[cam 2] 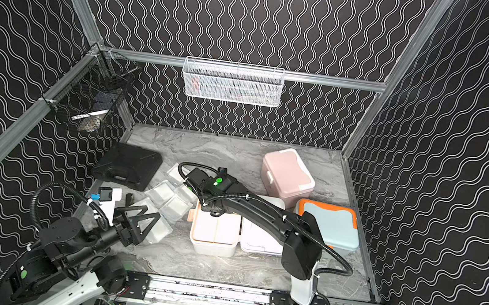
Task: Open first aid kits and take out gauze
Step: Place the compartment layer in the first aid kit.
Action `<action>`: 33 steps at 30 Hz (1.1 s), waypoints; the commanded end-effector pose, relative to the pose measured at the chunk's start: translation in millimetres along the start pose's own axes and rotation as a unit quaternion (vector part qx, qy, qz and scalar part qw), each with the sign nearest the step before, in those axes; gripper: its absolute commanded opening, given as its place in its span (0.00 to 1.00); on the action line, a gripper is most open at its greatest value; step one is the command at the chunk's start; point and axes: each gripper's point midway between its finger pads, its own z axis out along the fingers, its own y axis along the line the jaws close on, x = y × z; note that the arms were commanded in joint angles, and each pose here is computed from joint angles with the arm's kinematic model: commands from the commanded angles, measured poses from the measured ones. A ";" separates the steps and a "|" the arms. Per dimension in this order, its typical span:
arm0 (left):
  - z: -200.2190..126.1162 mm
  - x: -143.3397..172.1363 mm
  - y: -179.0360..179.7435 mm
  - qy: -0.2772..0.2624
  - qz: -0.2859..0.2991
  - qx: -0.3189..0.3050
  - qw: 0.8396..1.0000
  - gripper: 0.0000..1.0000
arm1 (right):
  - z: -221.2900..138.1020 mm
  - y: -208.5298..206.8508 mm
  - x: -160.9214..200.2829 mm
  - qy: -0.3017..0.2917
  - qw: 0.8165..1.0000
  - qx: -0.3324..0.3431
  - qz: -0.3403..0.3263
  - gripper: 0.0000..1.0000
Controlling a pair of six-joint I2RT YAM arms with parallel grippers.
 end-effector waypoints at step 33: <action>40.4 12.6 -33.5 0.079 -0.025 0.061 0.995 0.99 | -31.4 -16.9 -7.5 -0.023 0.994 -0.099 0.030 0.82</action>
